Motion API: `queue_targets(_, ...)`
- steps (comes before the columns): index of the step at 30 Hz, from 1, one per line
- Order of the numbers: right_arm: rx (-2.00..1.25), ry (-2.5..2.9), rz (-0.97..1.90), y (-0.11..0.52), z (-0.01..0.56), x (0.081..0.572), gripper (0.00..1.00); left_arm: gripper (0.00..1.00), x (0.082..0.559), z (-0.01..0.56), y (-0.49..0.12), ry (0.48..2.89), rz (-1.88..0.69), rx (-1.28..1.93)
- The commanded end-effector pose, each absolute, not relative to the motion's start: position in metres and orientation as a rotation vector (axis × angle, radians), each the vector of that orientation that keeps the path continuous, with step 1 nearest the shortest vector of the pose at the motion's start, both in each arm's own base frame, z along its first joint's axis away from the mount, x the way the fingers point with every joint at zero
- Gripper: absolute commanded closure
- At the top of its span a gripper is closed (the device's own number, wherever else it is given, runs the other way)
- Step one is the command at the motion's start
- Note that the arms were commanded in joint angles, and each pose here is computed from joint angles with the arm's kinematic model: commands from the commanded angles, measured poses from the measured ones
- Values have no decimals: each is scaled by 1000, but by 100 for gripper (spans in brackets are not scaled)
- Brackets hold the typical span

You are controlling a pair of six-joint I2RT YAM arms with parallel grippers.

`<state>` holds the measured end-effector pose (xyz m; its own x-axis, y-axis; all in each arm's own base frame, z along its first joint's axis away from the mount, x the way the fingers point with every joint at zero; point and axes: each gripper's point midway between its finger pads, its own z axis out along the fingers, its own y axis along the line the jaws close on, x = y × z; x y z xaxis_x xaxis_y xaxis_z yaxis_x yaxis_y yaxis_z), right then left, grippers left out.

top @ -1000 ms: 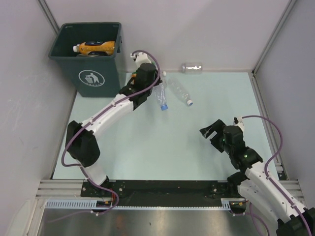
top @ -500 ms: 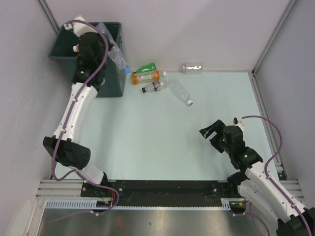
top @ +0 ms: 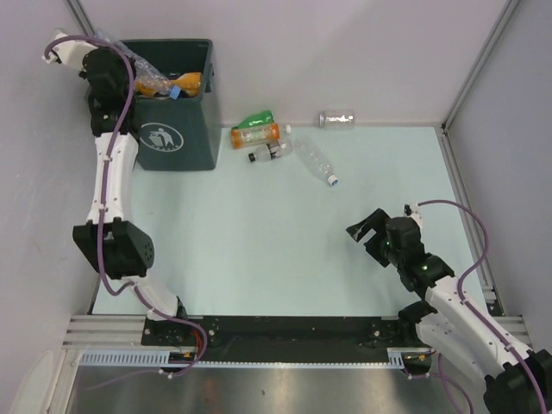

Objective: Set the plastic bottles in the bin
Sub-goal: Place the plastic bottle in the trash bin.

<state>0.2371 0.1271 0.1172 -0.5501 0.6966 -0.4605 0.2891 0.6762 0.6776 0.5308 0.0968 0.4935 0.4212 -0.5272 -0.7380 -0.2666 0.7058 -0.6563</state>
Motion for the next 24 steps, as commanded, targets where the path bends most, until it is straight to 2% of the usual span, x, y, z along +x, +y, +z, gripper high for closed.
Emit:
queue_targets(1, 733, 2086, 759, 135, 139, 250, 2, 88, 541, 504, 123, 1014, -243, -924)
queue_targets(2, 728, 2086, 760, 136, 139, 251, 1, 87, 541, 503, 125, 997, -249, -959)
queue_targets(5, 710, 2084, 776, 141, 140, 255, 0, 65, 547, 493, 131, 1002, -224, -981)
queue_targets(6, 710, 2086, 777, 141, 139, 256, 0, 46, 550, 489, 133, 1004, -214, -989)
queue_targets(9, 700, 2092, 796, 147, 138, 260, 0, 19, 550, 479, 134, 1043, -187, -997)
queue_targets(14, 658, 2086, 763, 147, 140, 271, 0, 8, 538, 484, 127, 1088, -182, -974)
queue_targets(21, 542, 1976, 666, 144, 184, 317, 0, 4, 508, 482, 96, 1230, -257, -858)
queue_targets(24, 495, 1973, 579, 141, 181, 344, 0, 2, 484, 479, 75, 1323, -323, -807)
